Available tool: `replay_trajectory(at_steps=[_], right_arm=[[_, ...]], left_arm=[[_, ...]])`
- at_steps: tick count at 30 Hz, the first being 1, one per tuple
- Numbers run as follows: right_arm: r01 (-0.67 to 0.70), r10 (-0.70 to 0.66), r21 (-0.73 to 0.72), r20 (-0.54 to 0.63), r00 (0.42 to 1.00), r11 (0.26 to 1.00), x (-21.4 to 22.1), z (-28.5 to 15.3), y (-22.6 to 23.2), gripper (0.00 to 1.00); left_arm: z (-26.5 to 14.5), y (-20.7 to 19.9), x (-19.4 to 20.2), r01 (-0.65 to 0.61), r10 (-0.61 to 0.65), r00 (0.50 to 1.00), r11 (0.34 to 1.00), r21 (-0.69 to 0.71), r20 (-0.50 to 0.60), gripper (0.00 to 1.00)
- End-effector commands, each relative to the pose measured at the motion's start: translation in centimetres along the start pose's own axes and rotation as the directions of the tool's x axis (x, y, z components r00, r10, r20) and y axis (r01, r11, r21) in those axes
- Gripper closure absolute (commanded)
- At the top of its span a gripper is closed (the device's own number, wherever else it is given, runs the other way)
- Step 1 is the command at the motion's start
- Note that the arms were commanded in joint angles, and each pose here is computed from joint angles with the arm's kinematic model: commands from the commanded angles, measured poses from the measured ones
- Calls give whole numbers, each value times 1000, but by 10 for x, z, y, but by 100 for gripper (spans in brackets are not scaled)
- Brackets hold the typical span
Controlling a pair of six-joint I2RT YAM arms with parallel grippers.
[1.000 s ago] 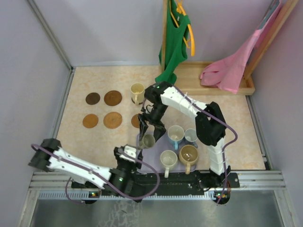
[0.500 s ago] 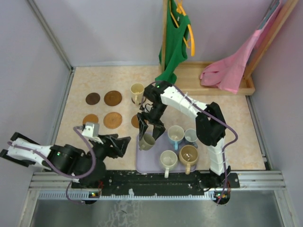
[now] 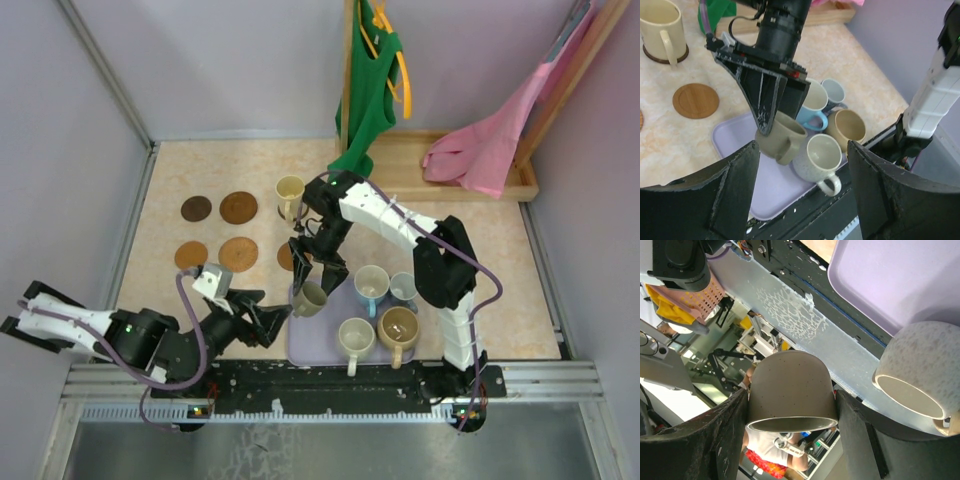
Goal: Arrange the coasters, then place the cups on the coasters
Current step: Pick up the cup from the tray.
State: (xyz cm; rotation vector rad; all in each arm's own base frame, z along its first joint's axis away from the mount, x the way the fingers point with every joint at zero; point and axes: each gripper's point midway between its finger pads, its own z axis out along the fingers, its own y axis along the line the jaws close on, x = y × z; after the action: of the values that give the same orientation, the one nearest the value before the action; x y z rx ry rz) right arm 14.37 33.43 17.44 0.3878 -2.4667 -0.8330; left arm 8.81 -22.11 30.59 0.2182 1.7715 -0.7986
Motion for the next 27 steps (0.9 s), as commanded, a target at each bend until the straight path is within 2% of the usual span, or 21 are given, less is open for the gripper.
replay_trajectory(at_steps=[1,6,12,15,20,27], right_arm=[[51,-49,-51,26,998,997,14,-15,18,100],[49,-47,-68,23,999,997,14,-19,26,100],[47,-44,-64,40,998,997,12,-29,37,100],[38,-36,-64,37,999,997,12,-29,37,100],[14,-13,-66,22,1000,998,17,-27,35,100],[-6,6,-70,-2,1000,997,26,-24,37,100]], left_arm=[[-3,14,20,-25,26,998,1000,15,-51,23],[-4,29,44,-15,17,997,1000,23,-74,22],[6,38,76,-132,128,987,990,-42,-97,22],[9,42,87,-150,141,984,985,-79,-113,22],[9,53,92,-146,135,986,984,-103,-102,21],[12,45,87,-168,165,984,985,-49,-60,21]])
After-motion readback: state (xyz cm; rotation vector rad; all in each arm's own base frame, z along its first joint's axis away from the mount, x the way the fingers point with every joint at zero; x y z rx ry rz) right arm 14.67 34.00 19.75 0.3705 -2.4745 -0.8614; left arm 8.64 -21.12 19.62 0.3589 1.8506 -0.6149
